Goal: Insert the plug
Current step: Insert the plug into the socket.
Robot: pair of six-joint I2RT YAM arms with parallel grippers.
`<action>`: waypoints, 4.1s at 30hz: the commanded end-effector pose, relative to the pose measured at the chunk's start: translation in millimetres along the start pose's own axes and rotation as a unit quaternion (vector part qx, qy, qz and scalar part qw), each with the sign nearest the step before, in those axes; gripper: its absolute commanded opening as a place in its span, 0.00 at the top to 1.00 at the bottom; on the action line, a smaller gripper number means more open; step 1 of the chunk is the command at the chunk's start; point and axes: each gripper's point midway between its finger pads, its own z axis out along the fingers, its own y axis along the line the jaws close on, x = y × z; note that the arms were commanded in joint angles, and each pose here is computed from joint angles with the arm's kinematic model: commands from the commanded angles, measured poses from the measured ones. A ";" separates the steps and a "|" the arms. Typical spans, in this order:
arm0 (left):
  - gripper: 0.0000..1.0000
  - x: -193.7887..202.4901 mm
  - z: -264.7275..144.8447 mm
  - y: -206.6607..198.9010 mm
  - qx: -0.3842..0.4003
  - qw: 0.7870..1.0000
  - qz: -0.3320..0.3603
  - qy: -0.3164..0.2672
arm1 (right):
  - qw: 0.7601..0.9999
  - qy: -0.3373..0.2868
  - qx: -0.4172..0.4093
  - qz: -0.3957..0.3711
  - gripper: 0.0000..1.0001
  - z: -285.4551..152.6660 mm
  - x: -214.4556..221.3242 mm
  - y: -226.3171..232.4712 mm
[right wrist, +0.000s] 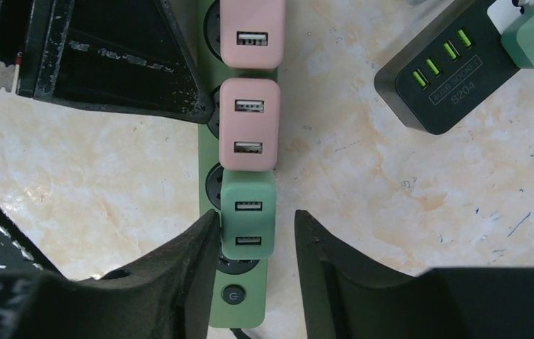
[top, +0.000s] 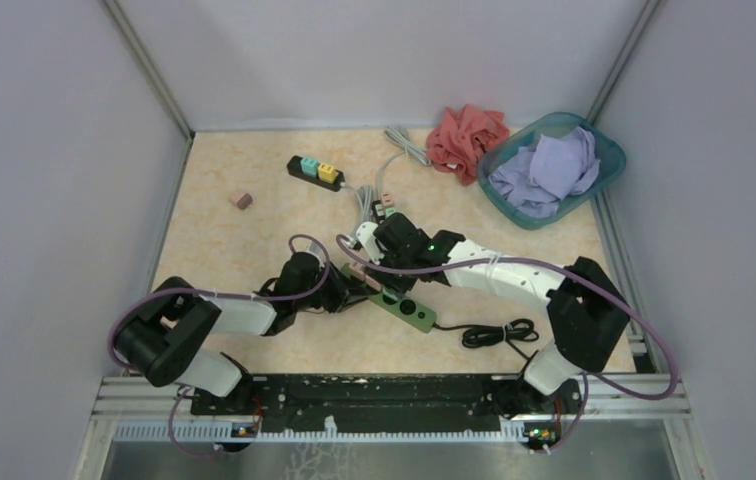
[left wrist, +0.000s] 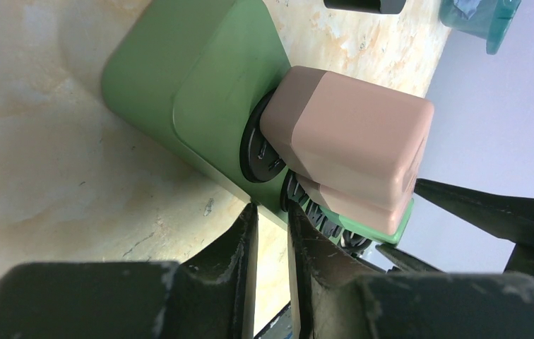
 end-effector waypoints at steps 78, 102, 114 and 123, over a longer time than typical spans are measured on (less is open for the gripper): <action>0.75 -3.0 -1.8 36.2 -0.067 0.997 0.010 -0.021 | 0.995 0.089 -0.011 -0.035 1.00 29.5 75.4 23.9; 0.71 -4.1 -3.3 34.3 -0.065 0.998 0.012 -0.024 | 0.998 -0.032 -0.021 -0.043 0.70 2.5 15.4 25.8; 0.69 -6.2 -6.1 31.7 -0.066 0.997 0.017 -0.028 | 0.988 -0.146 0.050 -0.022 0.44 -48.8 -38.4 1.2; 0.65 -12.3 -16.2 28.1 -0.069 0.996 0.033 -0.045 | 0.954 -0.270 0.112 0.069 0.09 -96.1 -51.6 -22.6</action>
